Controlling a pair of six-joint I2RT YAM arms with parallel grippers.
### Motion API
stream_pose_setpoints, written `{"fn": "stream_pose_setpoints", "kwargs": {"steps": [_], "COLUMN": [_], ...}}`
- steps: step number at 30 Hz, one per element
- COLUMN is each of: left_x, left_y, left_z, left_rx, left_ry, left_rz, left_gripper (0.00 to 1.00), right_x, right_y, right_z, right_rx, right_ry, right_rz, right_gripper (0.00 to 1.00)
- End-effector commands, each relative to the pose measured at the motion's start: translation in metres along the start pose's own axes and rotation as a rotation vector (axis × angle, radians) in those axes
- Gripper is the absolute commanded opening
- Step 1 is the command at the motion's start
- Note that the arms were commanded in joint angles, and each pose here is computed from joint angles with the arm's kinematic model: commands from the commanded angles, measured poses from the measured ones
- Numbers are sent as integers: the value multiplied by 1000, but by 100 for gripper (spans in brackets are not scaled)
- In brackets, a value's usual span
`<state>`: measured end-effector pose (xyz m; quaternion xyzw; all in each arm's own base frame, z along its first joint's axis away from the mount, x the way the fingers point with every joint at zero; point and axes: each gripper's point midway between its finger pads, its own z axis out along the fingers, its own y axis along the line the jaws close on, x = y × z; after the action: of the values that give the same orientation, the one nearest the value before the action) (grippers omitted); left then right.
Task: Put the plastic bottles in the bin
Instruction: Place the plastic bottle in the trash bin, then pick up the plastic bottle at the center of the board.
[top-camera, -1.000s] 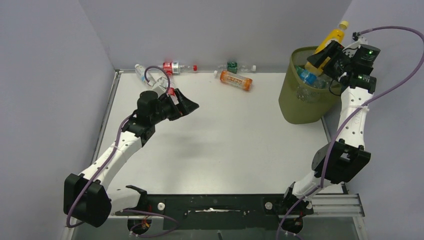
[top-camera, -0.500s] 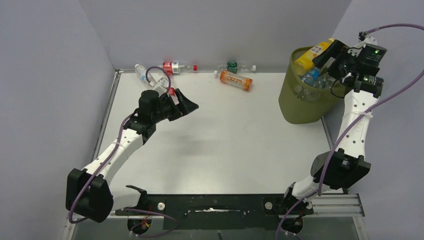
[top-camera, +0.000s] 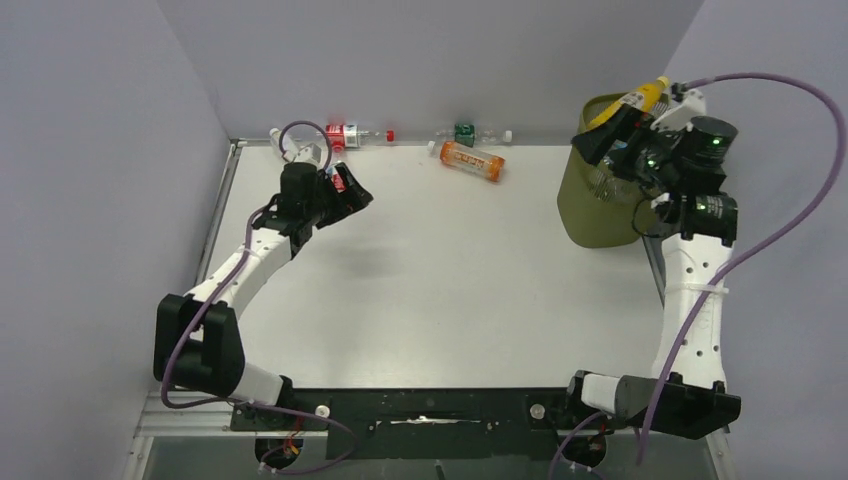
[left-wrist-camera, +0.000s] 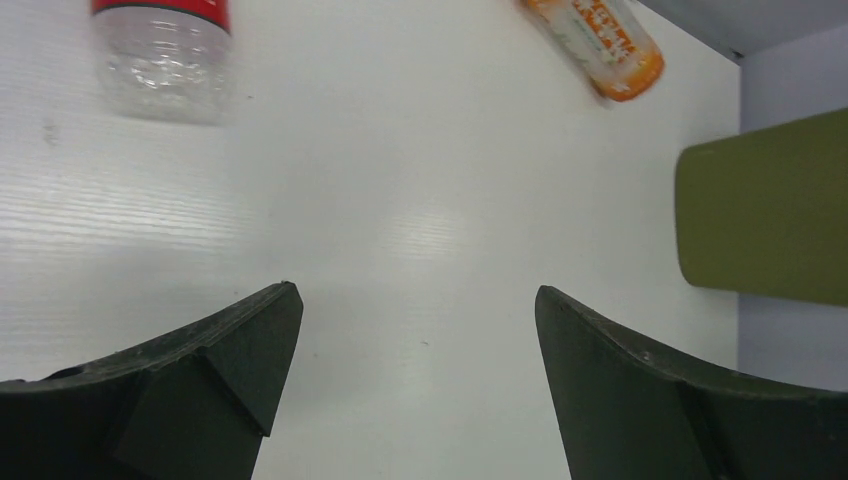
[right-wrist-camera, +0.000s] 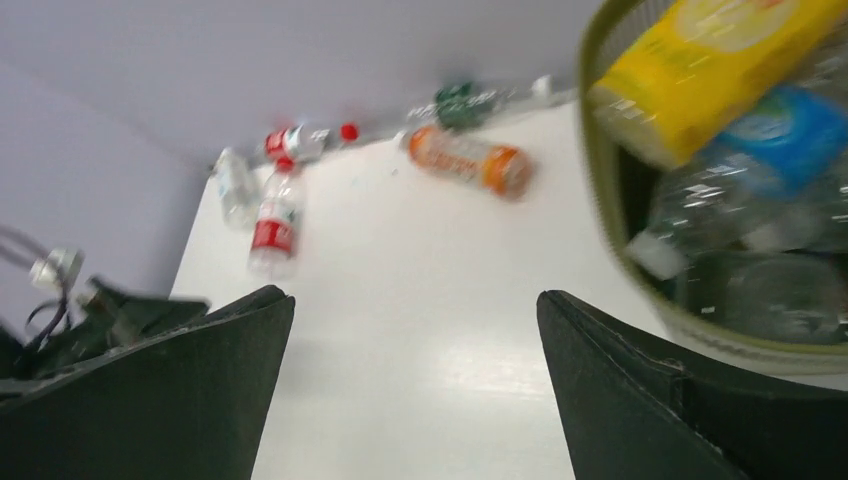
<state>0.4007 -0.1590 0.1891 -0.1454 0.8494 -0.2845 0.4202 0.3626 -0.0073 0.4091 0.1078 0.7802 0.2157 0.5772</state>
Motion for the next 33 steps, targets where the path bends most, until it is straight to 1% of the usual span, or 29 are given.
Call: {"fn": "stream_pose_setpoints", "kwargs": {"steps": [1,5,8,12,17,23,27,33], "left_x": [-37,-45,-52,-73,-93,-98,-90,-67], "left_y": [23,46,62,73,91,111,130,149], "left_z": [14,37,55,69,87,121,139,157], "left_rx": [-131,-220,-269,-337,-432,-504,-557,-599], "left_ry": [-108,-112,-106,-139,-167,-146,-117,-70], "left_rz": [74,101,116,160,223,280,299,312], "left_gripper": [88,88,88,88,87,86,86,84], "right_x": [41,85,116,155,193,210,212,216], "right_y": [58,87,95,92,83,79,78,76], "right_z": [9,9,3,-7,-16,-21,-22,-19], "right_rx": [-172,-236,-263,-287,-297,-299,-299,-294], "right_ry": [74,152,210,280,341,366,372,383], "right_rz": [-15,-35,-46,-35,-6,-4,-13,-16], "right_gripper": [98,98,98,98,98,98,98,98]}}
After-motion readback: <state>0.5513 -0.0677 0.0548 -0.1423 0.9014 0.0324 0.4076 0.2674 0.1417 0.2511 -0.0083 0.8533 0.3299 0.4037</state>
